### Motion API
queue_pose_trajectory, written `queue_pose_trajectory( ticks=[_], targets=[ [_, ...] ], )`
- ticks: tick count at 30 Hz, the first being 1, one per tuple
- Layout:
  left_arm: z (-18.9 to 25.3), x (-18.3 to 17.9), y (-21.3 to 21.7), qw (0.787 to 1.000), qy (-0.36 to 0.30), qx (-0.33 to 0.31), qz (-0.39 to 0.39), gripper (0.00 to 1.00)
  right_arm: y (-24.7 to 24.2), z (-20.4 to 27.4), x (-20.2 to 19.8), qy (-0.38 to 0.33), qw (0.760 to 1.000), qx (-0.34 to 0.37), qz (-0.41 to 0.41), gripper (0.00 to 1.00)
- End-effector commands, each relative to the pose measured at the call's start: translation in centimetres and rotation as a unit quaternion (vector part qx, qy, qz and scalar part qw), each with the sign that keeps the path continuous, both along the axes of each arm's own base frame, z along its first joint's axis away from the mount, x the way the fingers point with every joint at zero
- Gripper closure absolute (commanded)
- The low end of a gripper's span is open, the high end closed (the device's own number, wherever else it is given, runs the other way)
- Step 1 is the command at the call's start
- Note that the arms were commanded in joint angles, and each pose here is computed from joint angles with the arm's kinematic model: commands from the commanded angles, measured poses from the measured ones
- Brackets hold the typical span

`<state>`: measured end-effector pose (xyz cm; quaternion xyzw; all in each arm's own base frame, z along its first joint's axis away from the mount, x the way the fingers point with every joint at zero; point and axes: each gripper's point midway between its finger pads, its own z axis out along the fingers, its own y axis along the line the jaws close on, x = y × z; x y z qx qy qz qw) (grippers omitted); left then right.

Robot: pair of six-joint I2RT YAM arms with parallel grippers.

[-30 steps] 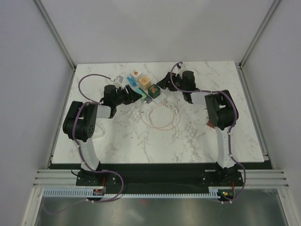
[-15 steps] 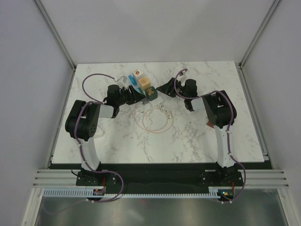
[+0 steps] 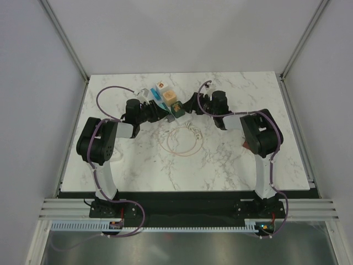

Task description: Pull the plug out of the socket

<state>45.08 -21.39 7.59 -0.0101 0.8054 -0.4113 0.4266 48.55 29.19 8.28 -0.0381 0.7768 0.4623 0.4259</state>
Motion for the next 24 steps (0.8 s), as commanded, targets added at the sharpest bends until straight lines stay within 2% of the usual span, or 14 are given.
queue_pose_trajectory(
  ticks=[1,5,11,16,24],
  targets=[
    [1.8,1.2,-0.6,0.999,-0.029,-0.014,-0.002,0.61,0.4,1.1,0.2,-0.069,0.986,-0.150,-0.026,0.13],
    [1.8,1.3,-0.4,1.000,-0.026,-0.014,0.007,0.65,1.2,0.8,-0.2,-0.090,0.974,-0.205,-0.032,0.07],
    [2.7,1.6,0.9,0.998,-0.043,0.005,0.039,0.67,2.5,-0.3,-0.4,-0.102,0.961,-0.258,-0.021,0.06],
    [2.8,1.6,1.1,0.998,-0.044,-0.010,0.050,0.69,3.2,-0.6,0.0,-0.108,0.952,-0.285,-0.030,0.08],
    [2.6,2.6,-0.3,0.998,-0.031,-0.052,0.035,0.83,3.9,-1.4,0.4,-0.117,0.942,-0.311,-0.046,0.15]
  ],
)
